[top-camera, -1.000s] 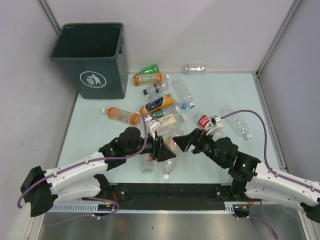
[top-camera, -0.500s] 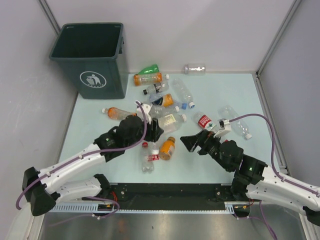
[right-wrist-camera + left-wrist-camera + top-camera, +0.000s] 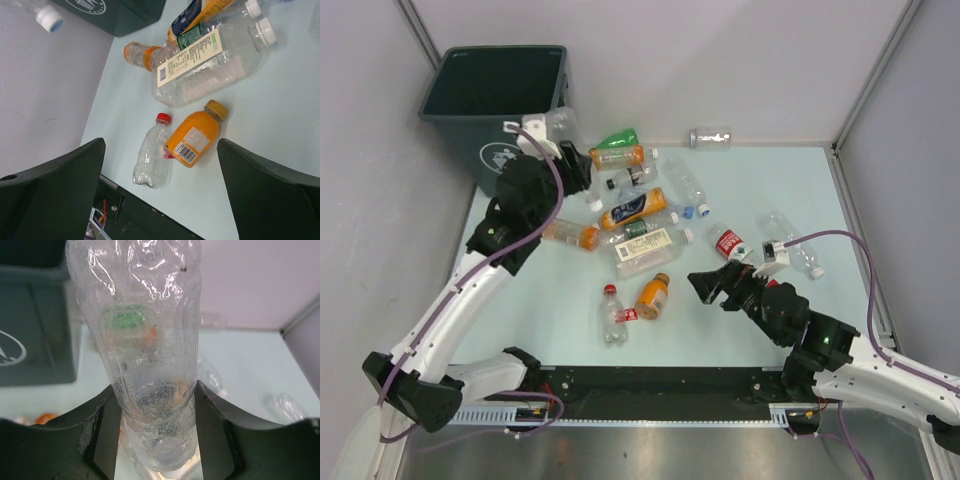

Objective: Put the plastic bottles in the bin
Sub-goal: Place the plastic bottle in the trash bin.

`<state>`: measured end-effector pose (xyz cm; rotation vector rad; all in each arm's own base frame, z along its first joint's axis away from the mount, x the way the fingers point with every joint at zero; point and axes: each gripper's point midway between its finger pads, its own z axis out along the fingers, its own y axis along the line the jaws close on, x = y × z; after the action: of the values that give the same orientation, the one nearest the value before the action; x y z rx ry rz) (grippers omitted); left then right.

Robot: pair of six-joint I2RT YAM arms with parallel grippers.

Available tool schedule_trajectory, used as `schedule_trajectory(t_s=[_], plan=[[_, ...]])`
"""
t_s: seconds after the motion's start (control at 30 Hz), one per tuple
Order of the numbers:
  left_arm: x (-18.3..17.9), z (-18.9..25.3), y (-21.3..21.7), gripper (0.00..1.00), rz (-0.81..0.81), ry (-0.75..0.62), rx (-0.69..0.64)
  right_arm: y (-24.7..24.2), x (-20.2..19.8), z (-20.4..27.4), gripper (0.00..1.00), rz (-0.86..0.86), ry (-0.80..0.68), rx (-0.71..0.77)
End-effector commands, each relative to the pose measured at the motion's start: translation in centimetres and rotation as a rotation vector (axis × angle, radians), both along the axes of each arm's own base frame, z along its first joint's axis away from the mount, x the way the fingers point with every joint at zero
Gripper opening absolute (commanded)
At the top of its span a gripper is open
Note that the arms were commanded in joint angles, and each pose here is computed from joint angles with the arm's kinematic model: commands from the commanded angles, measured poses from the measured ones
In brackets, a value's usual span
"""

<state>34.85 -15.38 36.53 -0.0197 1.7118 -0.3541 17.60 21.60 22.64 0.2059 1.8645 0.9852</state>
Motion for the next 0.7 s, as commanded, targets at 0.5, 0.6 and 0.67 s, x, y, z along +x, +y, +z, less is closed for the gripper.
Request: schedule_trajectory(t_s=[0.5, 0.6, 0.67], plan=[[5.1, 17.0, 14.5, 0.27, 0.389, -0.639, -0.358, -1.8, 2.3, -0.2, 1.00, -0.100, -0.013, -0.031], [6.6, 17.9, 16.1, 0.27, 0.452, -0.655, -0.356, -2.1, 2.7, -0.3, 1.00, -0.105, -0.006, -0.029], [8.5, 17.3, 16.9, 0.27, 0.481, -0.639, -0.335, -2.3, 2.9, -0.4, 1.00, -0.106, 0.000, -0.024]])
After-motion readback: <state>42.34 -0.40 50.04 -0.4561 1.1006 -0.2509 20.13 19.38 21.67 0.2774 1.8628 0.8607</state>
